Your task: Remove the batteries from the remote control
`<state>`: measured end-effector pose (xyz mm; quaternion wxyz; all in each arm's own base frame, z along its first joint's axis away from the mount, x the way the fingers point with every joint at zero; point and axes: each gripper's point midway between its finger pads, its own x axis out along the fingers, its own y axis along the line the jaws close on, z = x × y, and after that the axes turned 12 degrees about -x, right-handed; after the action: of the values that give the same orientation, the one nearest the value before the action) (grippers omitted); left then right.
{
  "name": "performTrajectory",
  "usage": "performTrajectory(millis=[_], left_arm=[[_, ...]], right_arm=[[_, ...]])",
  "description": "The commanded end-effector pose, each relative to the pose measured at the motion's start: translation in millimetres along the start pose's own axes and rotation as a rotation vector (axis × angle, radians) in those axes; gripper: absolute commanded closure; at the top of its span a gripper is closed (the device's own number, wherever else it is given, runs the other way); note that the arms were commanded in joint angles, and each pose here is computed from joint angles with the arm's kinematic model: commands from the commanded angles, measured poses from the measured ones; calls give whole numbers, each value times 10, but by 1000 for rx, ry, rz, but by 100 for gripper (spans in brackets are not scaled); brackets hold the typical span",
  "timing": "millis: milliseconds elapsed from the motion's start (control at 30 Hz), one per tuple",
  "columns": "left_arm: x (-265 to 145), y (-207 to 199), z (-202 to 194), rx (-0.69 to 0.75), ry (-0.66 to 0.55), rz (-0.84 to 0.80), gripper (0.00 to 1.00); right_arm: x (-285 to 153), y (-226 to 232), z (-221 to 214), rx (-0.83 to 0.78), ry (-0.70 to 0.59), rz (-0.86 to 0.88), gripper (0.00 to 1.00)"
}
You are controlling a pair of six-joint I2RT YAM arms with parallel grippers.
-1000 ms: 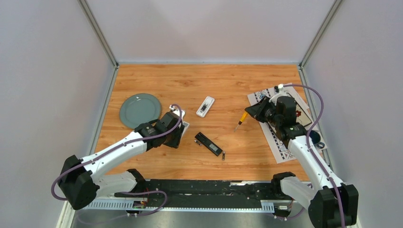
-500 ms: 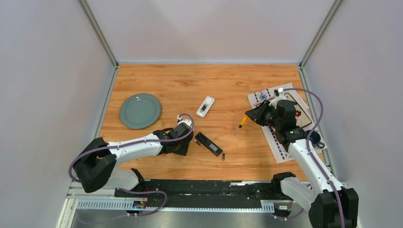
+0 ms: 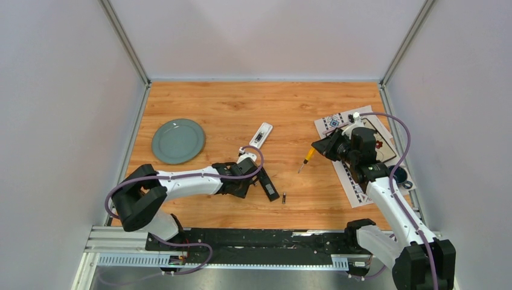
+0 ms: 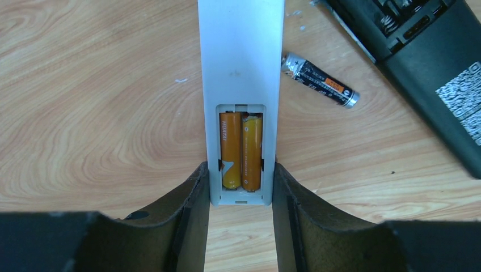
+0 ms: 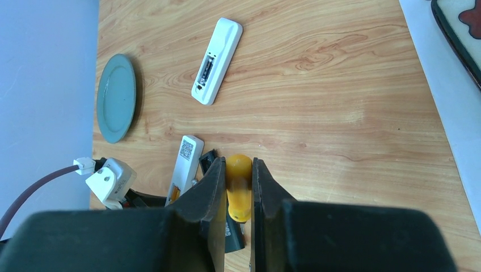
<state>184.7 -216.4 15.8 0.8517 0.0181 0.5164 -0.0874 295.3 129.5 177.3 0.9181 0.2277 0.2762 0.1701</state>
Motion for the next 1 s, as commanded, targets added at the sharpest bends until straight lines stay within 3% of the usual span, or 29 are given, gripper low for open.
performTrajectory(millis=[0, 633, 967], left_arm=[[-68, -632, 152, -32, -5, -202, 100], [-81, -1233, 425, 16, 24, -313, 100], [-474, -956, 790, 46, -120, -234, 100]], right_arm=[[-18, 41, 82, -21, -27, 16, 100], [-19, 7, 76, -32, -28, 2, 100], [-22, 10, 107, -43, -30, -2, 100]])
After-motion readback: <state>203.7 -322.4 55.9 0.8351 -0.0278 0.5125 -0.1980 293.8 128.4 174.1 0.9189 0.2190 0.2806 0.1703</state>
